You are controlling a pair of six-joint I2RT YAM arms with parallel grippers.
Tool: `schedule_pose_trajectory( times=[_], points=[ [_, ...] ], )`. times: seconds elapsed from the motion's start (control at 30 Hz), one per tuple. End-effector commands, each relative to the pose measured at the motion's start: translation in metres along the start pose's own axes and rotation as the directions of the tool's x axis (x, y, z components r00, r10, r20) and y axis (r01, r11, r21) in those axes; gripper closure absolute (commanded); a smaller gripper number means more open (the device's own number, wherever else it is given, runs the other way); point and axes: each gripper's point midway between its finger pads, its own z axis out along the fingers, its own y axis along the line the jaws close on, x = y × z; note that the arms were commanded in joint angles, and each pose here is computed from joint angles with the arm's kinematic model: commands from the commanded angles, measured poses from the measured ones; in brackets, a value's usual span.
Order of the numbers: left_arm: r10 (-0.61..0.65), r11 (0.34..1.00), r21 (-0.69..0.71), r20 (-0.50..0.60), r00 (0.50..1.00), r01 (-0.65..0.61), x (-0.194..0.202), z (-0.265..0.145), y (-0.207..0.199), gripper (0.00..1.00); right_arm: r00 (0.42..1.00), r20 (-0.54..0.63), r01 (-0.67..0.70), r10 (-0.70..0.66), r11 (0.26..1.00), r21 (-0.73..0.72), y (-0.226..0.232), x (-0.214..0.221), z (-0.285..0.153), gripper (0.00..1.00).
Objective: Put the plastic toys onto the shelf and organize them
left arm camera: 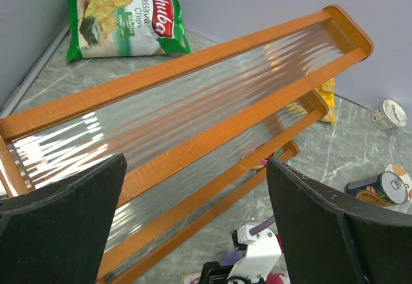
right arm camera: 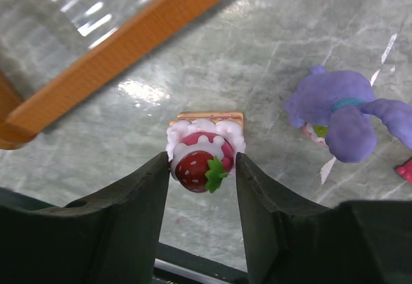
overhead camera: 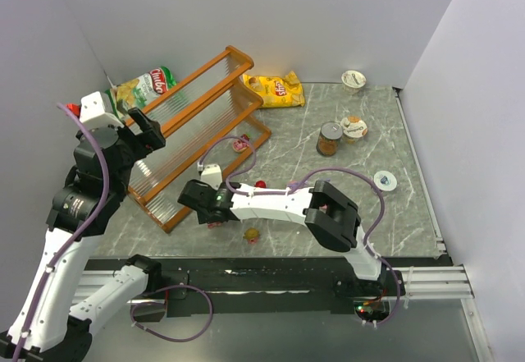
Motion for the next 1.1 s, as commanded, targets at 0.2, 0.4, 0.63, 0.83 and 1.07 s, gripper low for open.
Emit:
schedule_pose_trajectory(
  times=[0.2, 0.4, 0.63, 0.83, 1.07],
  points=[
    [-0.004, 1.000, 0.030, 0.031, 1.000, 0.003, -0.014, -0.006, -0.006, 0.04, 0.999, 0.044, 0.026, -0.027, 1.000, 0.016, -0.004, -0.009, -0.001, 0.76],
    [-0.009, 0.999, 0.036, 0.046, 0.999, 0.007, -0.015, -0.006, -0.006, 0.04, 0.993, 0.101, 0.064, -0.056, 0.995, -0.078, 0.006, -0.022, -0.016, 1.00],
    [-0.050, 0.998, 0.053, 0.094, 0.994, 0.045, -0.025, -0.010, -0.008, 0.04, 0.953, 0.288, 0.146, -0.091, 0.974, -0.173, 0.012, -0.070, -0.066, 1.00],
    [-0.059, 0.998, 0.045, 0.111, 0.992, 0.054, -0.034, -0.015, -0.006, 0.04, 0.910, 0.408, 0.195, -0.079, 0.948, -0.250, 0.016, -0.109, -0.085, 1.00],
    [-0.077, 0.997, 0.026, 0.108, 0.991, 0.074, -0.037, -0.016, -0.005, 0.04, 0.878, 0.472, 0.232, -0.083, 0.935, -0.267, -0.006, -0.151, -0.070, 1.00]
  ],
)
